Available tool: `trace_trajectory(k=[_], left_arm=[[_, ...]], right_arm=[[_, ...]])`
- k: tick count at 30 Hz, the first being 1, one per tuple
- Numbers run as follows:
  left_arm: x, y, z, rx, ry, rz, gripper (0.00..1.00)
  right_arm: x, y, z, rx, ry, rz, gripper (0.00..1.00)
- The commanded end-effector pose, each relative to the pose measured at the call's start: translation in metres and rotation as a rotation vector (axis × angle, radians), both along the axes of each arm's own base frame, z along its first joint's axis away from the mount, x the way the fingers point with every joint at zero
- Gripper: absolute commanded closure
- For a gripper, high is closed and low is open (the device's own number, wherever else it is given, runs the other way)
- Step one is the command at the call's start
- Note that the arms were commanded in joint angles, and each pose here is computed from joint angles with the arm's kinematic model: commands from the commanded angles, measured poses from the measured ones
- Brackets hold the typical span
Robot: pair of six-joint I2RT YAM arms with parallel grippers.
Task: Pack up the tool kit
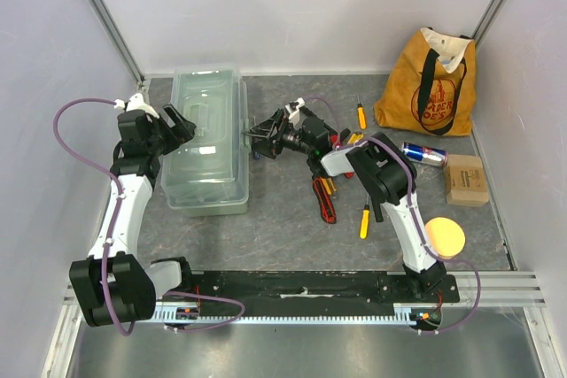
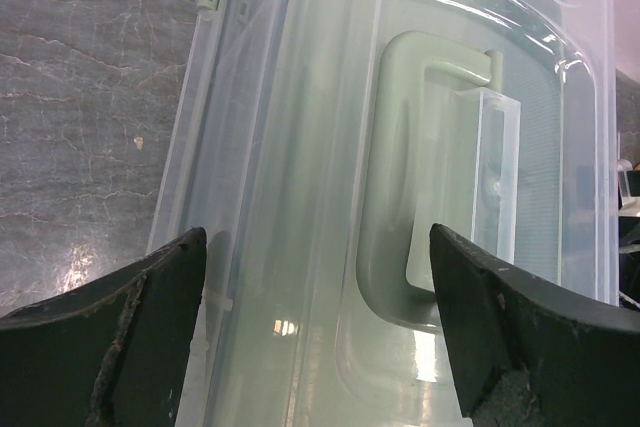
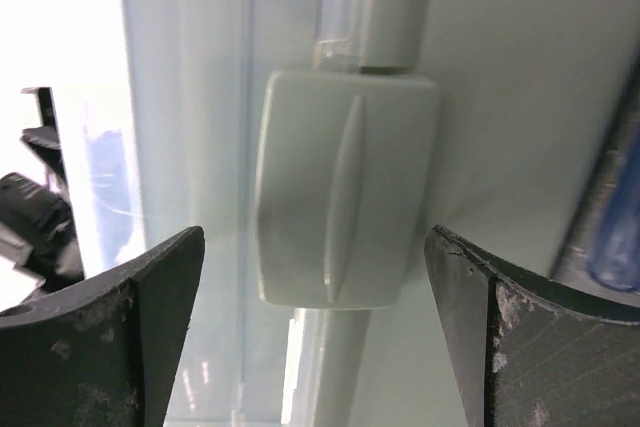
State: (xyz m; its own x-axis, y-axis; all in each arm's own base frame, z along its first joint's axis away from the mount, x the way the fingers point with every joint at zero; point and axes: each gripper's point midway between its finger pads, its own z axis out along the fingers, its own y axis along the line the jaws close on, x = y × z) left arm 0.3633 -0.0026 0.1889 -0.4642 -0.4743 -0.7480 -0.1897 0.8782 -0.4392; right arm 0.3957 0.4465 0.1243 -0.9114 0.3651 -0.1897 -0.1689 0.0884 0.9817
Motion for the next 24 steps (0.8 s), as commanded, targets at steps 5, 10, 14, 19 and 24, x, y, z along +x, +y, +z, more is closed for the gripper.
trace_trajectory(k=[5, 10, 14, 19, 24], left_arm=[[-0.125, -0.11, -0.1, -0.411, 0.598, -0.367, 0.08], [-0.128, -0.117, -0.099, -0.439, 0.595, -0.409, 0.1], [-0.134, -0.126, -0.102, -0.445, 0.615, -0.443, 0.14], [-0.135, -0.128, -0.104, -0.449, 0.614, -0.44, 0.16], [-0.14, -0.129, -0.11, -0.456, 0.628, -0.433, 0.17]], right_arm=[[-0.083, 0.059, 0.06, 0.202, -0.141, 0.311, 0.06], [-0.097, 0.067, 0.065, 0.208, -0.191, 0.357, 0.44], [-0.101, 0.077, 0.067, 0.16, -0.244, 0.372, 0.68], [-0.094, 0.081, 0.059, 0.078, -0.255, 0.325, 0.82], [-0.085, 0.08, 0.057, 0.037, -0.263, 0.272, 0.89]])
